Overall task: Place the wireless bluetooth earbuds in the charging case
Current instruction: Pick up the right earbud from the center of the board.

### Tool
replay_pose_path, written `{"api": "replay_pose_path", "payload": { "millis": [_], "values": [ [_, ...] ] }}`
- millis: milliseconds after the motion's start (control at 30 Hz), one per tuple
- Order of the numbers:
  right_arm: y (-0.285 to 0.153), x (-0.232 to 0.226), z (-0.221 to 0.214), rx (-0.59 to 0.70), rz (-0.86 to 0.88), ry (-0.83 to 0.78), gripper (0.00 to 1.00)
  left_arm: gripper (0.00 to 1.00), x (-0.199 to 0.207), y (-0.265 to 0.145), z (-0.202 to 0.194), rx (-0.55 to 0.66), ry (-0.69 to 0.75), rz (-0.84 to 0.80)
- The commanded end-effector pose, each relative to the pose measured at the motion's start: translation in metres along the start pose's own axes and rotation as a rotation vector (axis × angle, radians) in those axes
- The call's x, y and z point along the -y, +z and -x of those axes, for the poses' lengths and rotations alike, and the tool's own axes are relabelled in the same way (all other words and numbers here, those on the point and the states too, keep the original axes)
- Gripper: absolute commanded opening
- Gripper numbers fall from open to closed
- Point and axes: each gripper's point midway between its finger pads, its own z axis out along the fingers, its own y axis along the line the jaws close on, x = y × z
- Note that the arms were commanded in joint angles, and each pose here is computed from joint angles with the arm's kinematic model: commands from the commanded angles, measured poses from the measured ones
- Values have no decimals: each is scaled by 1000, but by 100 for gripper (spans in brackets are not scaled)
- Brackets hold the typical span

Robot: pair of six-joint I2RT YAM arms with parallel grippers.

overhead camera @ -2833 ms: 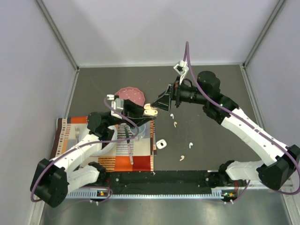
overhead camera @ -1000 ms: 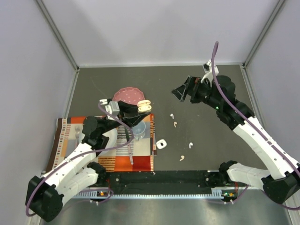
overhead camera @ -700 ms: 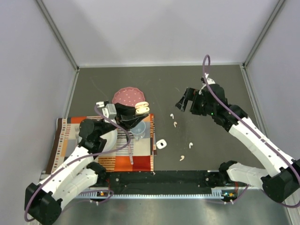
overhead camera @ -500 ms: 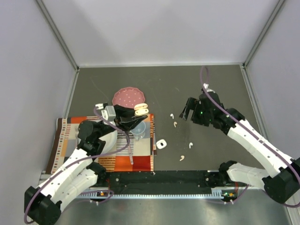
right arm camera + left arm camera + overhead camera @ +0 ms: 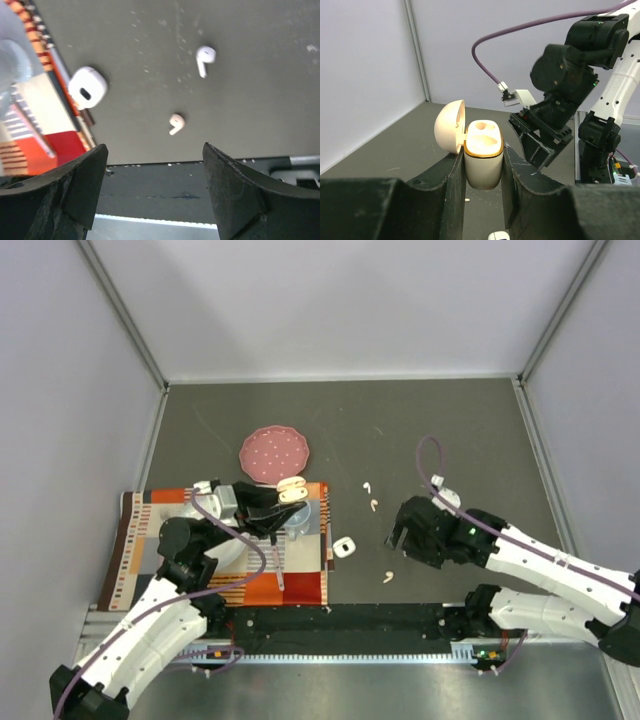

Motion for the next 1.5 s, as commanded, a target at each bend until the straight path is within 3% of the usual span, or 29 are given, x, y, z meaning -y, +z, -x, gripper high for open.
{"api": "replay_pose_path", "payload": {
  "millis": [0,67,200,400,767,867,1033,1467],
  "values": [
    [-9,24,1,124,-168,113,82,0,7,-10,8,56,15,15],
    [-6,25,-1,127,-198,108,99,0,9,-13,7,58,26,15],
    [-1,24,-3,126,-225,128,99,0,12,-20,1,60,51,16],
    [3,23,-5,140,-228,303,98,0,13,-27,-5,52,69,30],
    [28,11,-37,76,-269,376,81,0,12,-32,-14,46,88,44],
    [33,6,-39,71,-239,373,72,0,13,-33,-15,41,93,42],
    [44,7,-48,45,-210,388,48,0,13,-34,-16,39,96,41],
    [58,9,-59,17,-228,324,48,0,10,-37,-16,42,111,67]
  ]
}}
